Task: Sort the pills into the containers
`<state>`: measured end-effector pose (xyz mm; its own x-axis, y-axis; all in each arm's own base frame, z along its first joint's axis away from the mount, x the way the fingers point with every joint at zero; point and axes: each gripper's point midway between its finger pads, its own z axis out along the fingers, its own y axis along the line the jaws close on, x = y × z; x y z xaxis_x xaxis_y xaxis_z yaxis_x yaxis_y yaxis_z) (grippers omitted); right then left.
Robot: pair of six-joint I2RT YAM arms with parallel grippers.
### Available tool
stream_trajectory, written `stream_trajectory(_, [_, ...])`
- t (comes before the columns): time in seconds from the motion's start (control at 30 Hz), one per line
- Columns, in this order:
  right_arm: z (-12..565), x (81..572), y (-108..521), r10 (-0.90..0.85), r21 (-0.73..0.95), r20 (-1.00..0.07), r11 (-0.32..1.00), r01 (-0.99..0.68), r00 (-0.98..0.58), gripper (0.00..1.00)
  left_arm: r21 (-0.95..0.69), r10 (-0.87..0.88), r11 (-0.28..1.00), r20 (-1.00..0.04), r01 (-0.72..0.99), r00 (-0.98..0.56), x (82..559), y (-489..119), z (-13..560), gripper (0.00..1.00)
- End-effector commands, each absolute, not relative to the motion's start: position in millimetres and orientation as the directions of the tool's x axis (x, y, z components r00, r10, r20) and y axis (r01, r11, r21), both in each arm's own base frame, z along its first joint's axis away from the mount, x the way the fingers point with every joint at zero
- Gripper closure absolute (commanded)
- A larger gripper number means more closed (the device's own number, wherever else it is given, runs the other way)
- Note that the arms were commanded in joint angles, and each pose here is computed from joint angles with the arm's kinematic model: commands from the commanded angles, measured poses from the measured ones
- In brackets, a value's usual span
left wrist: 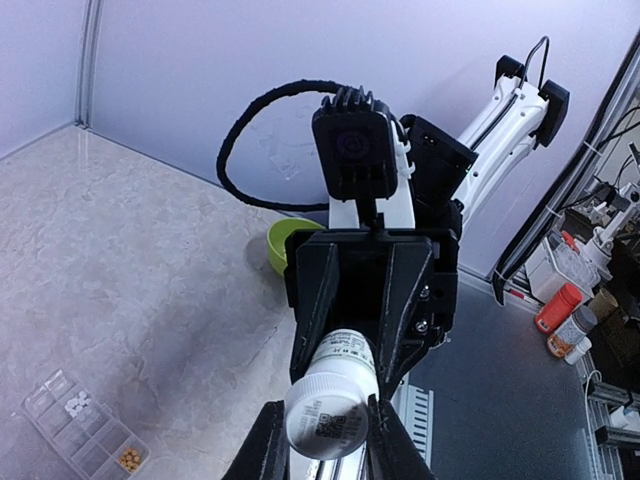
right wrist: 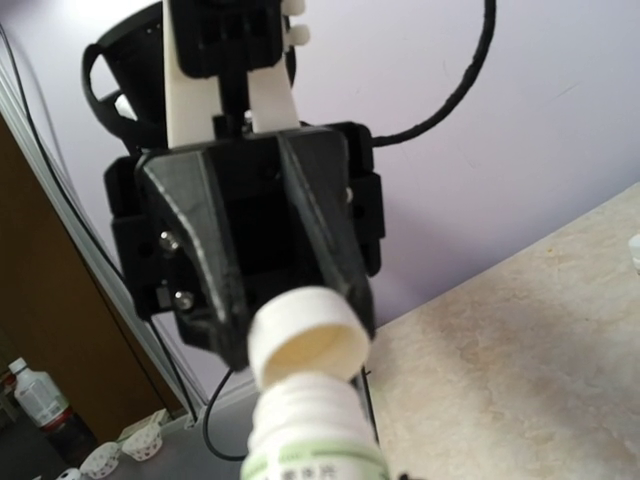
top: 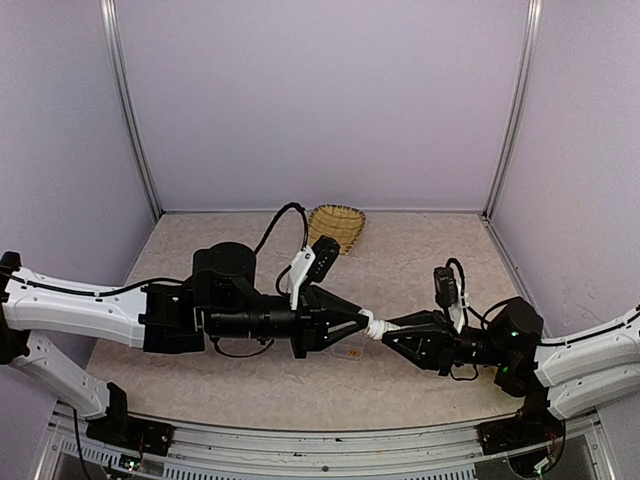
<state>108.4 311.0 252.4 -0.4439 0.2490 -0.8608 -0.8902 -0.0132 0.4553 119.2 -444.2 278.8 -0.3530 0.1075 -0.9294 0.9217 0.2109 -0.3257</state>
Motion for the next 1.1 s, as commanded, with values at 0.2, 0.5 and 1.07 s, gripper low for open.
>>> stream_trajectory(0.2, [262,111,313,0.262,0.429,-0.871,-0.007,-0.903,-0.416,0.79,-0.333,0.102,0.143,-0.932,0.932,-0.349,111,-455,292,0.9])
stream_trajectory(0.5, [259,113,310,0.268,0.433,-0.871,0.019,-0.901,-0.413,0.8,-0.325,0.121,0.186,-0.929,0.927,-0.35,118,-452,286,0.9])
stream_trajectory(1.07, [254,114,313,0.247,0.435,-0.875,0.019,-0.9,-0.417,0.8,-0.31,0.117,0.238,-0.932,0.92,-0.344,126,-438,280,0.72])
